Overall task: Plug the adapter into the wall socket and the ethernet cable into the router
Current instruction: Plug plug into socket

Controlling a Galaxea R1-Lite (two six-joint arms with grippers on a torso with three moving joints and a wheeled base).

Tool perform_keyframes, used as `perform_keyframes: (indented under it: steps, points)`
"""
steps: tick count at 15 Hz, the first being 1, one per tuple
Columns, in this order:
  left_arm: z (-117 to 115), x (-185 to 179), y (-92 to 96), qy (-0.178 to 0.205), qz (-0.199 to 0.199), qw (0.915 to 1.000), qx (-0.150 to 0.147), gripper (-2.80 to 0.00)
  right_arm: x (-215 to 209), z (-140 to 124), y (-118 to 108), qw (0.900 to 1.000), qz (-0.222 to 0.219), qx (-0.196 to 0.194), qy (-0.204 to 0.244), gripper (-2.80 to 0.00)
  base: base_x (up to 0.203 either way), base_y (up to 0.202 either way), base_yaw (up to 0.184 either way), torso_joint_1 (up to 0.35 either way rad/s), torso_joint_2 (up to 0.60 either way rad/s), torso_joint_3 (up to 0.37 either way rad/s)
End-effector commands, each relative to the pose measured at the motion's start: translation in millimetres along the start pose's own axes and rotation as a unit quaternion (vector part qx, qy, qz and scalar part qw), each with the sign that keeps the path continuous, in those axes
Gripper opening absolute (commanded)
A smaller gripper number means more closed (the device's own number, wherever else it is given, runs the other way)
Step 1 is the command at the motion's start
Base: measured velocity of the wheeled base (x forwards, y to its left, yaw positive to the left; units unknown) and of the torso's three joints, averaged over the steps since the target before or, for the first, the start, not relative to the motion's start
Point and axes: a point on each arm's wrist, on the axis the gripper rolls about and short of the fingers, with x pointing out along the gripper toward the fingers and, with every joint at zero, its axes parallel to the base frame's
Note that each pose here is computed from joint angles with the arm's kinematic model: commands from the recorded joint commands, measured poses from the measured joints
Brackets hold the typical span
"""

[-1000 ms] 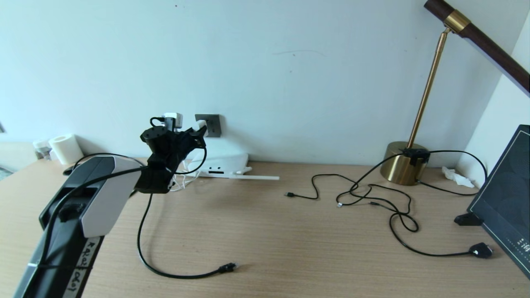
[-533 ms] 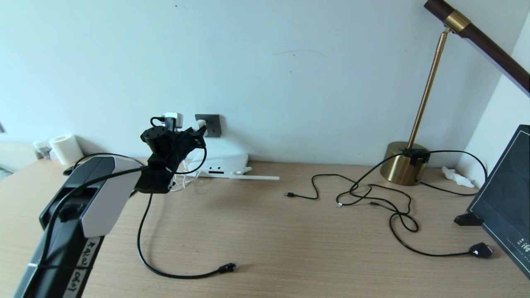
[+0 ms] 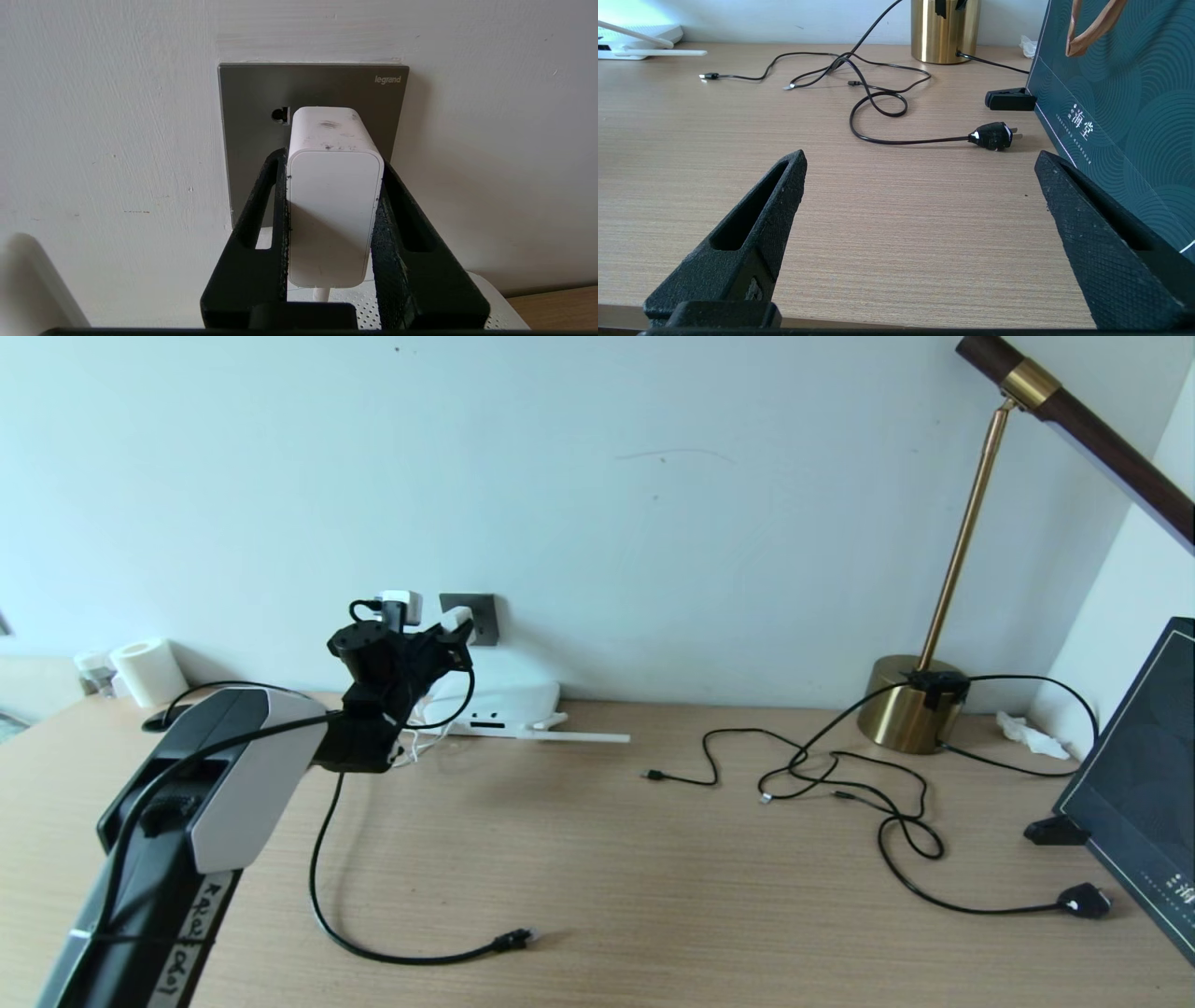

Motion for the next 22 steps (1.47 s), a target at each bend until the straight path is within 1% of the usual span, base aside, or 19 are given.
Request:
perform_keyframes:
  steps: [1,3,6,8,11,12,16,20,21,22]
  points:
    - [0.9,-0.1,-0.5,-0.008,0.009,0.9999,0.008,-2.8,0.8,-3.0,-0.1,1.0,0.0,0.0,0.005,0.0,0.0,0.0,0.0,0.0,0.0,0.0]
    - [3.1,-0.2,-0.4,-0.022,0.011,0.9996,0.014,-2.8,0.7,-3.3,-0.1,1.0,0.0,0.0,0.005,0.0,0.0,0.0,0.0,0.0,0.0,0.0]
    - [7.3,-2.8,0.7,-0.049,0.031,0.9981,0.022,-2.8,0.8,-3.2,-0.1,1.0,0.0,0.0,0.006,0.0,0.0,0.0,0.0,0.0,0.0,0.0]
    - [7.6,-12.4,-1.0,-0.047,0.032,0.998,0.027,-2.8,0.7,-3.3,-0.1,1.0,0.0,0.0,0.005,0.0,0.0,0.0,0.0,0.0,0.0,0.0]
    - [15.6,-39.7,-6.5,-0.025,0.029,0.9989,0.026,-2.8,0.7,-3.0,-0.1,1.0,0.001,0.0,0.005,0.0,0.0,0.0,0.0,0.0,0.0,0.0]
    - [22.6,-50.4,-9.0,-0.023,0.028,0.999,0.025,-2.8,0.7,-3.2,-0.1,1.0,0.0,0.0,0.005,0.0,0.0,0.0,0.0,0.0,0.0,0.0]
    - [63.6,-100.1,-24.6,-0.021,0.023,0.9992,0.024,-2.8,0.7,-3.4,-0.1,1.0,0.0,0.0,0.005,0.0,0.0,0.0,0.0,0.0,0.0,0.0]
    - [116.2,-144.1,-49.1,-0.04,0.012,0.9989,0.02,-2.8,0.8,-3.4,-0.1,1.0,0.0,0.0,0.006,0.0,0.0,0.0,0.0,0.0,0.0,0.0]
    - [126.4,-153.4,-55.3,-0.044,0.016,0.9987,0.018,-2.8,0.8,-3.4,-0.1,1.0,0.0,0.0,0.006,0.0,0.0,0.0,0.0,0.0,0.0,0.0]
    - [132.0,-164.3,-60.6,-0.04,0.021,0.9988,0.019,-2.8,0.7,-3.4,-0.1,1.0,0.0,0.0,0.005,0.0,0.0,0.0,0.0,0.0,0.0,0.0]
